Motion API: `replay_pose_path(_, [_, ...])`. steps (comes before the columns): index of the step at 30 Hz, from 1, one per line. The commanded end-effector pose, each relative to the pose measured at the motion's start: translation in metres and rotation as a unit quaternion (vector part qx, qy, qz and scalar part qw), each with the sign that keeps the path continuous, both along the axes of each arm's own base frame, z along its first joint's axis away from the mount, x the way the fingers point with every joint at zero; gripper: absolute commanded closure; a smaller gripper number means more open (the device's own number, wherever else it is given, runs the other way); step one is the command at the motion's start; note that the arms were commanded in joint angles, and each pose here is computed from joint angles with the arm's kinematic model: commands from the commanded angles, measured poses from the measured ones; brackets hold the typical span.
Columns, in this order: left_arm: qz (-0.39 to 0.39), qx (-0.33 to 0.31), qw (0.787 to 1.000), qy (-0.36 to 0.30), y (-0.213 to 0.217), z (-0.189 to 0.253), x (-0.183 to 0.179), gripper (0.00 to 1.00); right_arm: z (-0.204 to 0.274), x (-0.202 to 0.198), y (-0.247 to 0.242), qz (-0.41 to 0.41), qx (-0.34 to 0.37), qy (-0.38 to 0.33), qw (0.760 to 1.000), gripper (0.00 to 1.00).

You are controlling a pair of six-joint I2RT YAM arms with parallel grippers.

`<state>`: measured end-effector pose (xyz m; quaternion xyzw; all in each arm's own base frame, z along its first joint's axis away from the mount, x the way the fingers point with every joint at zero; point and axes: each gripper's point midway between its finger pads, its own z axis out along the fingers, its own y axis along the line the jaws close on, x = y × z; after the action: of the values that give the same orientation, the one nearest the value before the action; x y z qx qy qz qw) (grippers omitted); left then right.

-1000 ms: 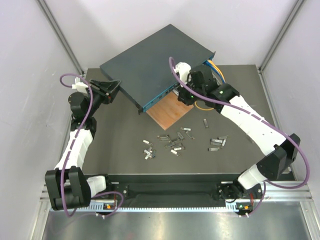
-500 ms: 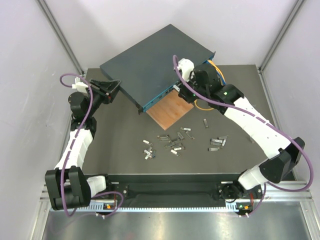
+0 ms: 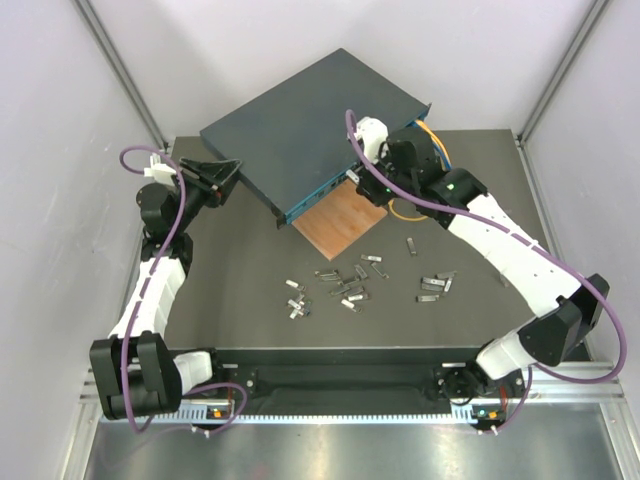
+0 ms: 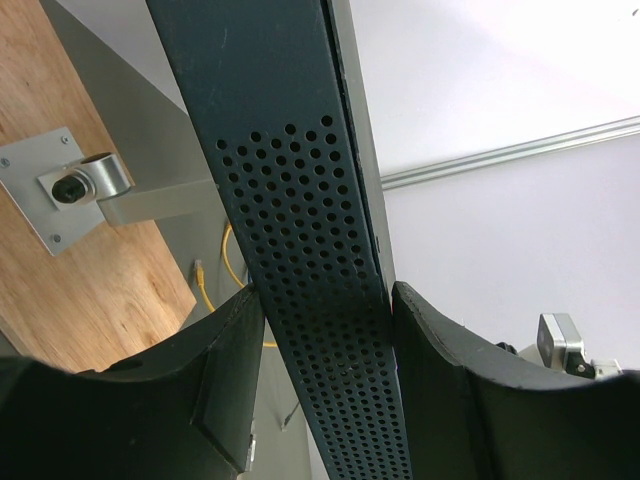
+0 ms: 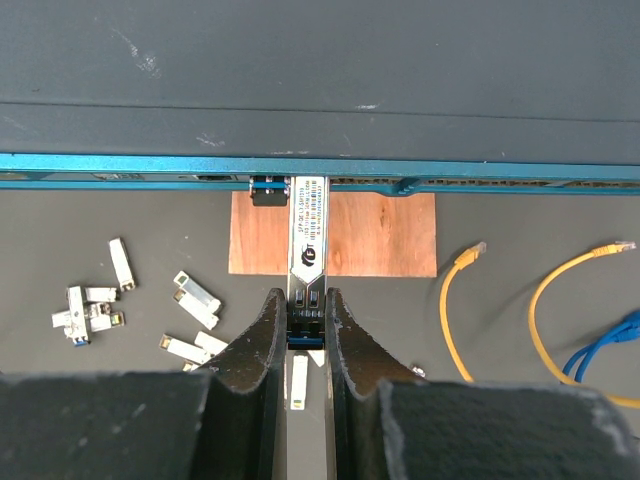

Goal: Insert the plug into the switch port

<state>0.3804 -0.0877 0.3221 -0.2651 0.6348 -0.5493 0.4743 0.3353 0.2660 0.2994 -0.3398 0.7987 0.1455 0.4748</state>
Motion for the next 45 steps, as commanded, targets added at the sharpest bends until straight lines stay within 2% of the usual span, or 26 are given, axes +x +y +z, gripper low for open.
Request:
replay_pose_path(1, [-0.048,0.032,0.997,-0.056,-0.024,0.022,-0.005,1.00,0.021,0.007,0.006,-0.002,0.028,-0.025,0.999,1.00])
replay_pose_path(22, [-0.049,0.031,0.997,-0.056,-0.024,0.020,-0.006,1.00,0.013,0.006,0.008,-0.004,0.034,-0.007,0.999,1.00])
replay_pose_path(45, [-0.049,0.031,0.997,-0.056,-0.023,0.020,-0.006,1.00,0.030,0.010,0.007,-0.008,0.054,-0.017,0.998,1.00])
